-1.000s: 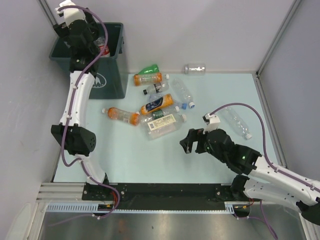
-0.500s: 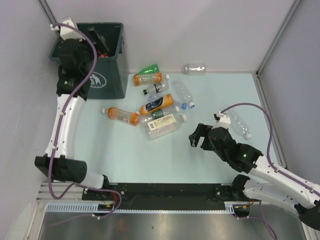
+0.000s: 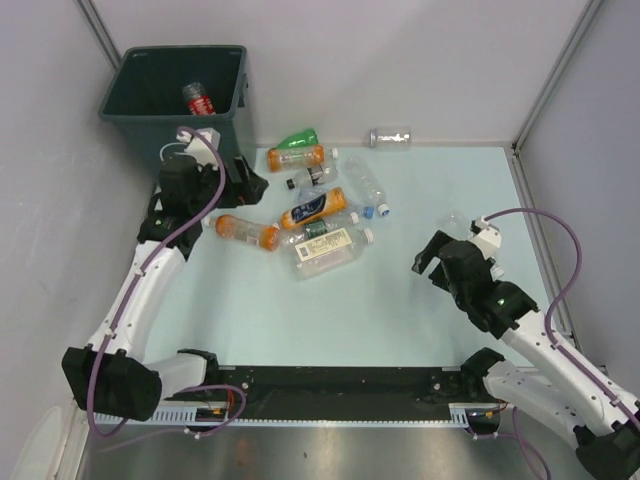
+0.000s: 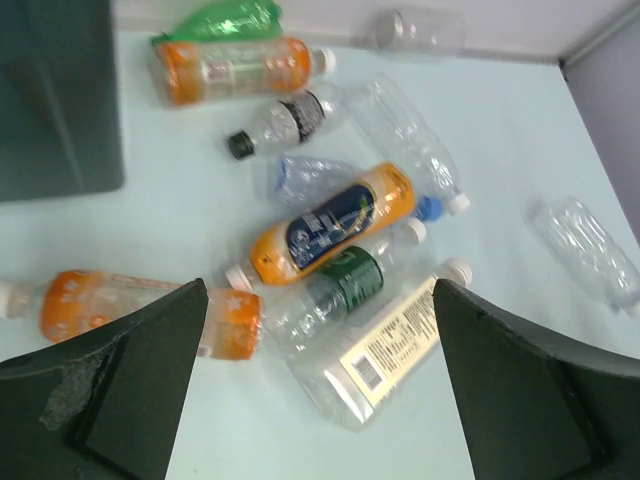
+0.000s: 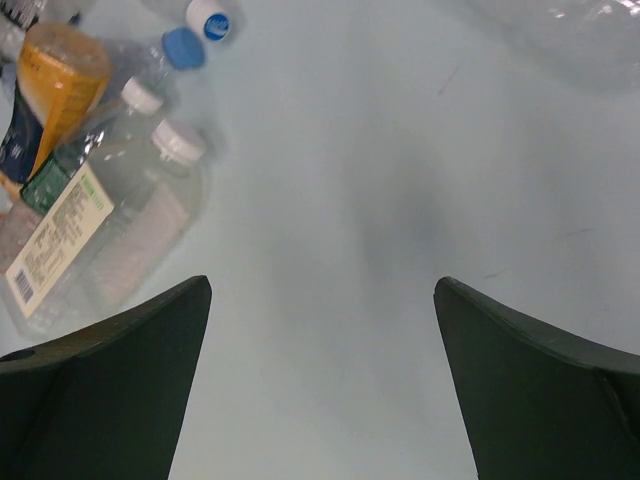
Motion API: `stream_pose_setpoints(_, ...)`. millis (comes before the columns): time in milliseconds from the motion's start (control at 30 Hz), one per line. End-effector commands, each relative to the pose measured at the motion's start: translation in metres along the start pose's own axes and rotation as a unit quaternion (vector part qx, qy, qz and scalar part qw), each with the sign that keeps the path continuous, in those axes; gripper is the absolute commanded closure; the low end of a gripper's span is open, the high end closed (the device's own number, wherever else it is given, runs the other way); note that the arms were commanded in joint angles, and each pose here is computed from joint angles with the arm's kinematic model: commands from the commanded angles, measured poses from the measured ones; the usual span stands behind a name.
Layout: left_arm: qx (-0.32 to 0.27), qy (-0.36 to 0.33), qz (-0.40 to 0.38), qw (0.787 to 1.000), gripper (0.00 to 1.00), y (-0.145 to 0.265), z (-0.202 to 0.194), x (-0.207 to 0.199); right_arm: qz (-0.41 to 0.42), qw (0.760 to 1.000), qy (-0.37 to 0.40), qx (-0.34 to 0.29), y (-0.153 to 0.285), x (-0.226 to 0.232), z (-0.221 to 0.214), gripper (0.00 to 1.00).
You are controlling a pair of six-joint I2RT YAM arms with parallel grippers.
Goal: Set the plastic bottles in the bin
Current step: Pick up the plastic bottle at the center of the board.
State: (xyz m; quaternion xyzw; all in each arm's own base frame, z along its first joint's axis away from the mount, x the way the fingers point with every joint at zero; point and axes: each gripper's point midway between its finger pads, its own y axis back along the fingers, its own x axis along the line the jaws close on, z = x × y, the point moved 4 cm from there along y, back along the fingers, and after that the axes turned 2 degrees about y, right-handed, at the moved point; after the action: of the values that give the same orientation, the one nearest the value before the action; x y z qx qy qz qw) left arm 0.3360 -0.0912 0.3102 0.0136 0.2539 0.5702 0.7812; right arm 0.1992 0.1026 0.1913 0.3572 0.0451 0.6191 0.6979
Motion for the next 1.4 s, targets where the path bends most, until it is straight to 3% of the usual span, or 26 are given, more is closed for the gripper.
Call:
stream_pose_setpoints(0, 0.002, -0.014, -0.046, 0.999, 0.00, 0.014, -0.011, -0.016, -0.044, 0.998, -0.003, -0.034, -0.013, -0.017, 0.020, 0.00)
stream_pose_setpoints(367, 0.015, 0.008, -0.056, 0.998, 0.00, 0.012, -0.020, -0.018, -0.159, 0.982, 0.061, -0.080, -0.065, -0.053, 0.053, 0.00)
stream_pose_setpoints(433, 0.013, 0.008, -0.054, 0.998, 0.00, 0.012, -0.020, -0.017, -0.151, 0.984, 0.071, -0.064, -0.077, -0.059, 0.061, 0.00)
stream_pose_setpoints(567, 0.018, 0.009, -0.058, 0.998, 0.00, 0.011, -0.021, -0.017, -0.212, 0.970, 0.122, -0.018, -0.109, -0.088, 0.059, 0.00)
stream_pose_setpoints(800, 0.030, 0.017, -0.062, 0.997, 0.00, 0.005, -0.027, -0.015, -0.255, 0.942, 0.218, 0.001, -0.135, -0.104, 0.067, 0.00)
stream_pose_setpoints(1000, 0.049, 0.024, -0.052, 0.997, 0.00, -0.002, -0.033, -0.010, -0.285, 0.923, 0.259, -0.010, -0.144, -0.108, 0.084, 0.00)
stream_pose_setpoints(1367, 0.045, 0.022, -0.053, 0.997, 0.00, -0.002, -0.033, -0.009, -0.317, 0.893, 0.315, 0.045, -0.185, -0.120, 0.077, 0.02)
